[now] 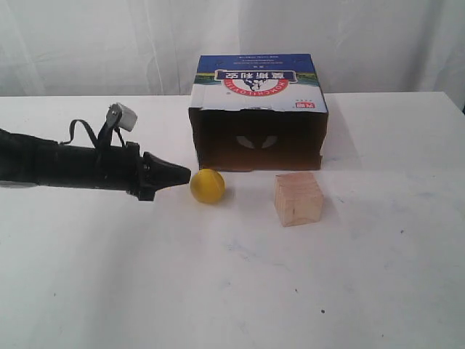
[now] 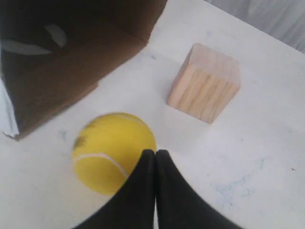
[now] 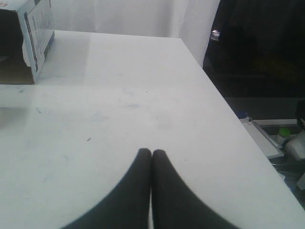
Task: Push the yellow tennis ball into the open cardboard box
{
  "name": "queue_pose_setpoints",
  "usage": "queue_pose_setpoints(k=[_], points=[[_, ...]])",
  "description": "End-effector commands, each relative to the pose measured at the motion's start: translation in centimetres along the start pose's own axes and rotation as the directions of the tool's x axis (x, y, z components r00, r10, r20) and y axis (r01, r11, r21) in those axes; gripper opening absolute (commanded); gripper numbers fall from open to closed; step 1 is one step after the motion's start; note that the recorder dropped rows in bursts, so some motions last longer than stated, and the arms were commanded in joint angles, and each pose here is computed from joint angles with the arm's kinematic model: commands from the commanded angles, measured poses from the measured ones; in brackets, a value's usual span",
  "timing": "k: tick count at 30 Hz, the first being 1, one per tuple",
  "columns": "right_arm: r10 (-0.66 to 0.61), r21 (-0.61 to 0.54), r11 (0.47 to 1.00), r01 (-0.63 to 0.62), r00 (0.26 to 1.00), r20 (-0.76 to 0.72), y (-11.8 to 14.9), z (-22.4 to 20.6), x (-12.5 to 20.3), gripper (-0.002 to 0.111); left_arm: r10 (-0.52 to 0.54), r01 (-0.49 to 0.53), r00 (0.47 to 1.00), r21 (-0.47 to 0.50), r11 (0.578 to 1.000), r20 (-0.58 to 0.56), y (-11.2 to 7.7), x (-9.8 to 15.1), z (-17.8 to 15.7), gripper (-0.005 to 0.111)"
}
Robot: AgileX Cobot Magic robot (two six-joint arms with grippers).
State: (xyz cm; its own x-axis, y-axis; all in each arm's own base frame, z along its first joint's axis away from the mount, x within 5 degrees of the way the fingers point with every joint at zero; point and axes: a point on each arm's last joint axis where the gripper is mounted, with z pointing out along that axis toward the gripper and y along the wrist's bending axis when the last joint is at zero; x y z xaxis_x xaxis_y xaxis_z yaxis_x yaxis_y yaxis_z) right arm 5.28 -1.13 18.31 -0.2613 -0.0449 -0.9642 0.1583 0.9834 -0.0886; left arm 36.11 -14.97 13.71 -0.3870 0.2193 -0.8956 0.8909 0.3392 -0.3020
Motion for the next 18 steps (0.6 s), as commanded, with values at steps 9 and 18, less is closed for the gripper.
queue_pose_setpoints(k=[9,18], points=[[-0.002,0.003,1.0,0.002,1.0,0.007,0.0,0.0,0.0,0.0,0.028,-0.027,0.996,-0.009,1.0,0.087,4.5,0.9,2.8,0.0],[-0.002,0.003,1.0,0.002,1.0,0.007,0.0,0.0,0.0,0.0,0.044,-0.045,0.991,0.005,0.999,0.125,5.8,-1.0,3.4,0.0]])
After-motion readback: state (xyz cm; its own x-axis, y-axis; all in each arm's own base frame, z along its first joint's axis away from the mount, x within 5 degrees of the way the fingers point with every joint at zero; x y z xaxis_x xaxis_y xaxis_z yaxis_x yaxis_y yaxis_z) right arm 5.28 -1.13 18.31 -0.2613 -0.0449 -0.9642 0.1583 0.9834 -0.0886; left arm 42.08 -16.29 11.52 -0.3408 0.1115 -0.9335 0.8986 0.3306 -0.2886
